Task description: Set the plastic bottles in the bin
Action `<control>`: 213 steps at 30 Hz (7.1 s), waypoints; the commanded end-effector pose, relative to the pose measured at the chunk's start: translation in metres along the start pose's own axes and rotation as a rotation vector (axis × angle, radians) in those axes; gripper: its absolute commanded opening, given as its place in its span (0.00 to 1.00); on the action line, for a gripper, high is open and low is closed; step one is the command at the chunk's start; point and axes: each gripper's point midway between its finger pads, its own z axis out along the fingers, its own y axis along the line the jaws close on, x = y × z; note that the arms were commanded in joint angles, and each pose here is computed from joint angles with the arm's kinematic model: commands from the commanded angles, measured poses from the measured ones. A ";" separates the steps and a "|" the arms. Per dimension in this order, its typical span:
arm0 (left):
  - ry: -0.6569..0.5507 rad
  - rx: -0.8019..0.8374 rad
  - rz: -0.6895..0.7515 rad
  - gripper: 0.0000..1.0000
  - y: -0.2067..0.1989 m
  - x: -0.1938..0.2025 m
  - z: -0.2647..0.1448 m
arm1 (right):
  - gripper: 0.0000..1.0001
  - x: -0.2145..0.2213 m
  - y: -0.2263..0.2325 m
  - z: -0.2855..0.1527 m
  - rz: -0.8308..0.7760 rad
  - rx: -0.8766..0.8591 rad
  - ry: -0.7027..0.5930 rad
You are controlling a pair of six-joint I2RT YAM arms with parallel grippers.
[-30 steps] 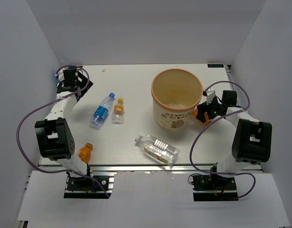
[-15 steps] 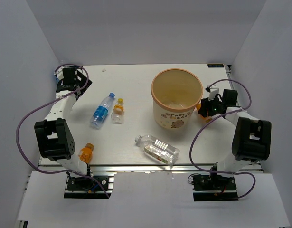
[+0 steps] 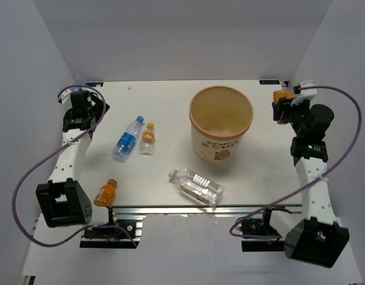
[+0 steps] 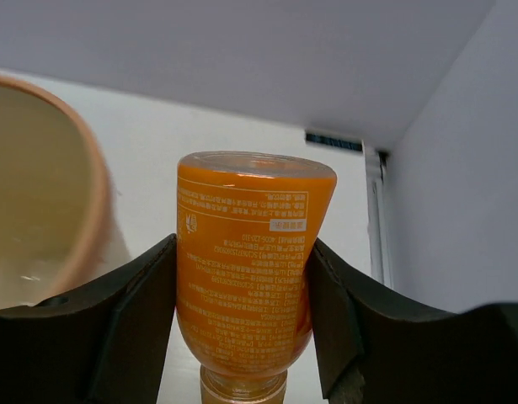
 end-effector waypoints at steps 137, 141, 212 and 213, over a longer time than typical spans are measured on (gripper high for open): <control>0.369 -0.434 0.074 0.98 0.159 0.124 -0.111 | 0.89 -0.202 0.171 -0.017 -0.030 -0.309 -0.243; 0.410 -0.495 0.163 0.98 0.180 0.130 -0.126 | 0.89 -0.199 0.194 -0.032 -0.072 -0.482 -0.225; 0.190 1.139 0.402 0.01 -0.332 0.127 -0.256 | 0.89 -0.010 -0.006 -0.063 0.490 0.380 -0.050; 0.227 1.143 0.443 0.01 -0.334 0.151 -0.251 | 0.89 -0.006 -0.008 -0.065 0.486 0.394 -0.041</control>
